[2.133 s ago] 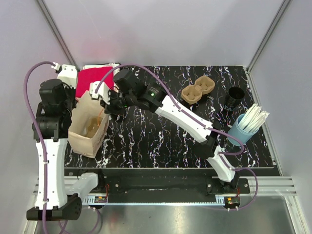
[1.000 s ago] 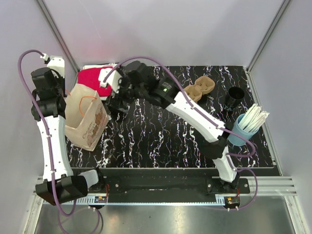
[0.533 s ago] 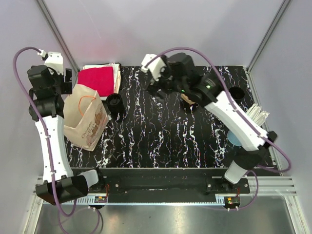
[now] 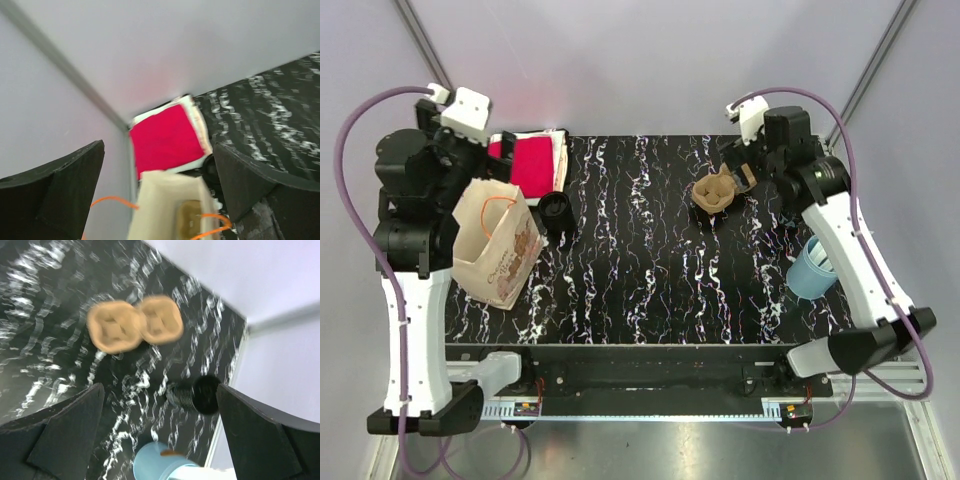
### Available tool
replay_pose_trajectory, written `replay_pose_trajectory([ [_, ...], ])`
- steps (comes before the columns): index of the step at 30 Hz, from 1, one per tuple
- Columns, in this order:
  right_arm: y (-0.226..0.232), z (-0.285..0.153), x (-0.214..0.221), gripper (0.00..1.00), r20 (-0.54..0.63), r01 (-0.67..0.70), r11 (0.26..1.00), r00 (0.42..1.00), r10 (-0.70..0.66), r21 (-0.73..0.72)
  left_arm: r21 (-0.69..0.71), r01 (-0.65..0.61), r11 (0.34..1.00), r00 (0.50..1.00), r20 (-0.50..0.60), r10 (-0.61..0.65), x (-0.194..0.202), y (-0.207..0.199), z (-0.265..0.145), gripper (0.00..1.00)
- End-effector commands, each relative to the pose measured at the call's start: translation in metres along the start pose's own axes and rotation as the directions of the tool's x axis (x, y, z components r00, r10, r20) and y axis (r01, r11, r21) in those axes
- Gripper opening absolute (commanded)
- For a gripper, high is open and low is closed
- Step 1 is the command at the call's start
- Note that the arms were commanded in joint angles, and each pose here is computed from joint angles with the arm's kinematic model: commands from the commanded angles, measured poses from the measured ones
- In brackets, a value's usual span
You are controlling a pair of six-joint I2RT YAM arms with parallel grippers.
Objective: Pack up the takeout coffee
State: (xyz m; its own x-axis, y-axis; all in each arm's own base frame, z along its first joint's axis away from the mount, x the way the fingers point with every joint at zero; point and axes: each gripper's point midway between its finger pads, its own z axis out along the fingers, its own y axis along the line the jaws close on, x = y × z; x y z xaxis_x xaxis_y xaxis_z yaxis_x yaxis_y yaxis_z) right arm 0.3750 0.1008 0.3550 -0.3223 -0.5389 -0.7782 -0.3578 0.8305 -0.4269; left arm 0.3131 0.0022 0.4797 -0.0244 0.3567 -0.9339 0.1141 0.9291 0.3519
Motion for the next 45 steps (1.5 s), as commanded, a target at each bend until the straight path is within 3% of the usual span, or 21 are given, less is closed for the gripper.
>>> replay_pose_trajectory([
  [1, -0.034, 0.017, 0.032, 1.00, -0.142, -0.139, 0.986, 0.978, 0.151, 0.090, 0.173, 0.007, 0.985, 0.993, 0.116, -0.027, -0.039, -0.044, -0.011, 0.99],
  [7, -0.085, 0.047, 0.091, 1.00, -0.277, -0.290, 0.943, 0.904, 0.325, 0.160, 0.403, 0.126, 0.906, 0.963, 0.169, -0.209, -0.074, -0.090, -0.031, 0.99],
  [12, -0.084, 0.067, 0.121, 1.00, -0.359, -0.326, 0.932, 0.860, 0.362, 0.159, 0.544, 0.208, 0.813, 0.919, 0.176, -0.353, -0.110, -0.109, -0.054, 0.99],
  [17, -0.071, 0.079, 0.135, 1.00, -0.398, -0.343, 0.931, 0.842, 0.365, 0.129, 0.591, 0.299, 0.749, 0.890, 0.111, -0.443, -0.110, -0.120, -0.058, 0.99],
  [26, -0.069, 0.089, 0.143, 0.99, -0.415, -0.336, 0.933, 0.836, 0.359, 0.129, 0.580, 0.404, 0.707, 0.896, -0.095, -0.434, -0.046, -0.150, -0.013, 0.99],
  [32, -0.068, 0.094, 0.148, 0.99, -0.422, -0.340, 0.931, 0.830, 0.365, 0.135, 0.573, 0.443, 0.689, 0.888, -0.172, -0.427, -0.024, -0.163, 0.012, 0.99],
  [37, -0.066, 0.094, 0.149, 0.99, -0.415, -0.343, 0.929, 0.831, 0.369, 0.137, 0.582, 0.489, 0.650, 0.865, -0.224, -0.449, -0.018, -0.175, 0.031, 0.99],
  [45, -0.069, 0.090, 0.145, 0.99, -0.402, -0.345, 0.926, 0.835, 0.376, 0.151, 0.623, 0.464, 0.630, 0.874, -0.205, -0.441, -0.031, -0.174, 0.012, 0.99],
])
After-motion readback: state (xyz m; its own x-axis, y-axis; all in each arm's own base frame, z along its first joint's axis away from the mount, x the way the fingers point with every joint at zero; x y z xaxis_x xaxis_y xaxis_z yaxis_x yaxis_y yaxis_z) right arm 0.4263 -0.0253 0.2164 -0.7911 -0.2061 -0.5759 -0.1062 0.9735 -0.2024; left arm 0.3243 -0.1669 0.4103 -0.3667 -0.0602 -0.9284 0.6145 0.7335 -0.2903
